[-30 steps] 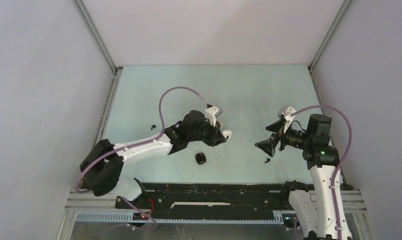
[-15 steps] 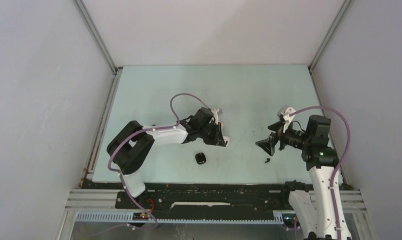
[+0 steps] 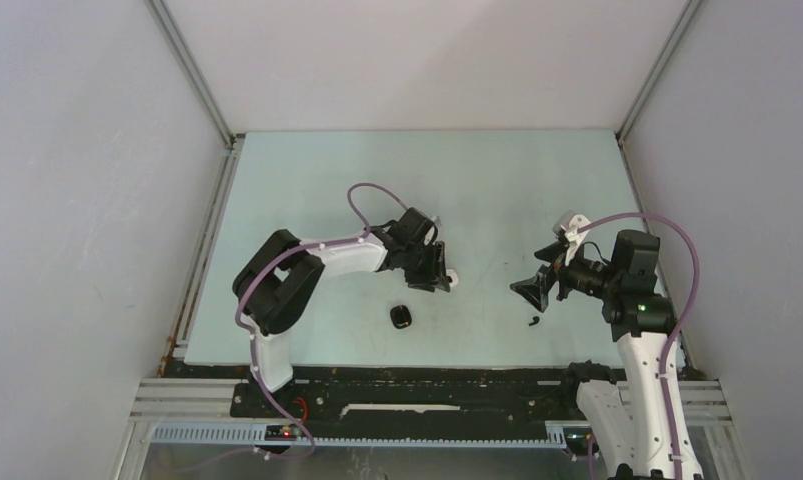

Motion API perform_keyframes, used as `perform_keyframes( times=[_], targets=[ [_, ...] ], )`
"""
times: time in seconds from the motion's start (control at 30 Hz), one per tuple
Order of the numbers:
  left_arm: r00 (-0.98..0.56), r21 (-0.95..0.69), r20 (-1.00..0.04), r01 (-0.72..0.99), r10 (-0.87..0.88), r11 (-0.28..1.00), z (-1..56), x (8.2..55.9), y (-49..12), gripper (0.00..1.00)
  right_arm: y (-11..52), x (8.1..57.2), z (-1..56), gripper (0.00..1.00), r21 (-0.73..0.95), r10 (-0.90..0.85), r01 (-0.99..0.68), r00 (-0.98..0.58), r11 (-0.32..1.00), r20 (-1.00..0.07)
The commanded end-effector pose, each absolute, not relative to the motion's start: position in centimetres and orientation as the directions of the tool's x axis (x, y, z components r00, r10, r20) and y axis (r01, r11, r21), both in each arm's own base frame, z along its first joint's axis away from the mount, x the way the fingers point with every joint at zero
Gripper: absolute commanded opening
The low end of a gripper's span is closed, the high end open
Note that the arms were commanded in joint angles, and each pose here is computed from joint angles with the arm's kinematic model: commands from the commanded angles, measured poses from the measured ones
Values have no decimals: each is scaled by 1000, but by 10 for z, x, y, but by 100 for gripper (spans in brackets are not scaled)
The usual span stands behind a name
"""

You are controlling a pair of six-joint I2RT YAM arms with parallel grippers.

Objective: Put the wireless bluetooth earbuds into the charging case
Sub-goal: Place the charging case at the center of the board, then pick up the charging case at the center of the board.

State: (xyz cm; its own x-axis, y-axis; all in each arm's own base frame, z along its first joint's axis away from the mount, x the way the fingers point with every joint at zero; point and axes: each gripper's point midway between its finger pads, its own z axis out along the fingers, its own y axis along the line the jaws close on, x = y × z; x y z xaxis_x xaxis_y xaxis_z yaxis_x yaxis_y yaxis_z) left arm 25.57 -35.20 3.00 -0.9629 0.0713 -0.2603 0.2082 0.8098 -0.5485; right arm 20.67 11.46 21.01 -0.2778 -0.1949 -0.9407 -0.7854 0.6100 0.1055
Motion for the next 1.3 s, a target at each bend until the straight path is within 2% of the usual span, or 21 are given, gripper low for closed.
perform_keyframes(
  times=[0.0,0.17,0.27,0.4,0.53,0.6,0.67,0.73,0.83,0.93,1.03,1.27],
  targets=[
    [-961,-476,-265,201,79,856,32,262,-335,50,114,208,214,99,70,-208,-791,-244,608,-947],
    [-957,-416,-268,220,112,882,44,248,-311,52,115,207,212,99,74,-210,-793,-248,604,-946],
    [-931,-353,-335,265,143,897,60,243,-287,54,117,206,211,100,82,-207,-800,-251,594,-946],
    [-834,-305,-522,378,178,874,116,252,-272,56,124,203,211,100,102,-194,-828,-247,552,-950],
    [-596,-183,-793,427,124,886,192,280,-245,60,137,198,203,100,161,-177,-865,-273,475,-946],
    [-437,-116,-898,356,55,927,221,295,-217,72,141,203,190,100,172,-223,-872,-300,458,-928],
    [-333,-138,-942,286,-37,948,232,300,-194,85,153,203,180,93,161,-298,-891,-306,425,-904],
    [-297,-175,-950,250,-97,952,228,302,-179,93,163,207,172,87,125,-370,-899,-295,420,-881],
    [-367,-157,-927,208,-72,965,205,304,-166,98,187,201,160,82,80,-468,-936,-244,343,-849],
    [-534,-119,-845,218,16,969,177,297,-172,90,206,199,152,76,61,-529,-959,-206,278,-823],
    [-673,-203,-739,262,28,944,144,273,-194,83,213,202,155,73,67,-533,-962,-204,264,-821],
    [-766,-296,-643,244,-3,923,87,213,-217,81,190,205,169,74,-15,-497,-942,-163,334,-853]
  ],
)
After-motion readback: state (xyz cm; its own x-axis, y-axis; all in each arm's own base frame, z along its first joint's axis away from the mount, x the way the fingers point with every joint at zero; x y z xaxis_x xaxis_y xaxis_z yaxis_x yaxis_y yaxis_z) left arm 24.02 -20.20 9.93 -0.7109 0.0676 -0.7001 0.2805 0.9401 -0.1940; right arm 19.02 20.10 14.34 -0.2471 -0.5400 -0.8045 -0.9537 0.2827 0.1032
